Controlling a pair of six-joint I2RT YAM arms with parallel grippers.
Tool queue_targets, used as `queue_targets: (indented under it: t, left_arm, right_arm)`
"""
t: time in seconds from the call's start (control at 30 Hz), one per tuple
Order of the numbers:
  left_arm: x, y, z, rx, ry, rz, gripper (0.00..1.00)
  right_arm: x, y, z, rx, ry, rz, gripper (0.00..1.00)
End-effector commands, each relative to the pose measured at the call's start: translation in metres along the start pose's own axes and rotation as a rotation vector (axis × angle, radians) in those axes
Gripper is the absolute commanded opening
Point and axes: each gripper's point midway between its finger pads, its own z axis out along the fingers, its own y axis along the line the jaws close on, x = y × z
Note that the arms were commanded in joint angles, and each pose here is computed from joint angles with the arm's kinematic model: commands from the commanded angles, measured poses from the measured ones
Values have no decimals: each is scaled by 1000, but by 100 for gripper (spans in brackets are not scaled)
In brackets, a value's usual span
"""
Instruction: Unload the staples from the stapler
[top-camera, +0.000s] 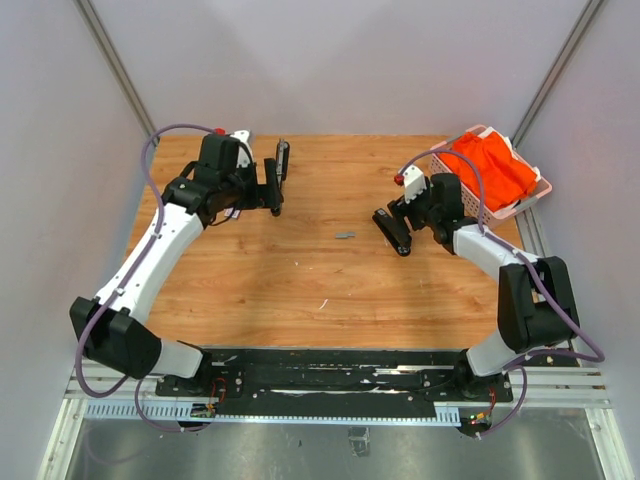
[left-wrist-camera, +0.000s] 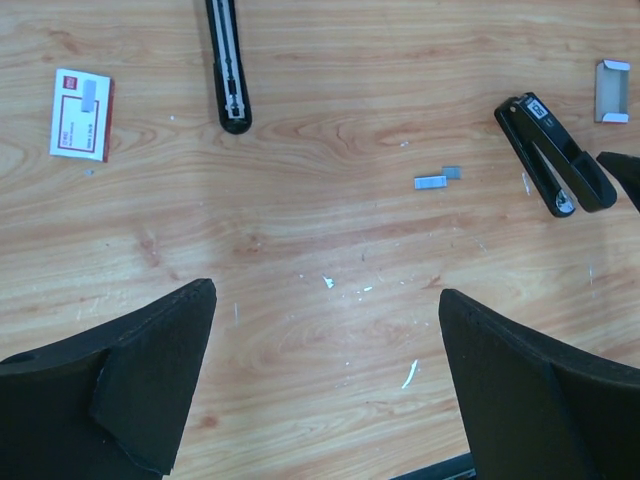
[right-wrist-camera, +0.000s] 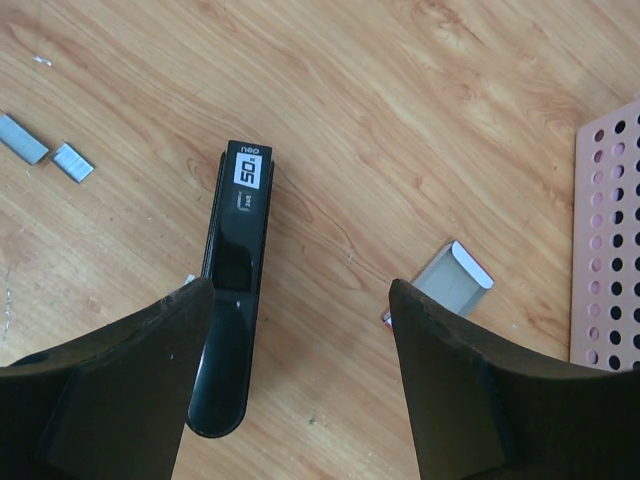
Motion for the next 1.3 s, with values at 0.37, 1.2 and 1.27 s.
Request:
queue_targets:
  t: [0.37, 1.2, 1.27]
  left_arm:
    - [13, -31, 14, 123, 70, -25, 98]
    - [26, -77, 19, 294, 120, -9, 98]
    - [29, -78, 19, 292, 119, 11, 98]
  right_arm:
    - [23, -7, -12, 8, 78, -55, 73]
    - [22, -3, 19, -64, 147, -29, 73]
    - [20, 1, 17, -80, 141, -26, 73]
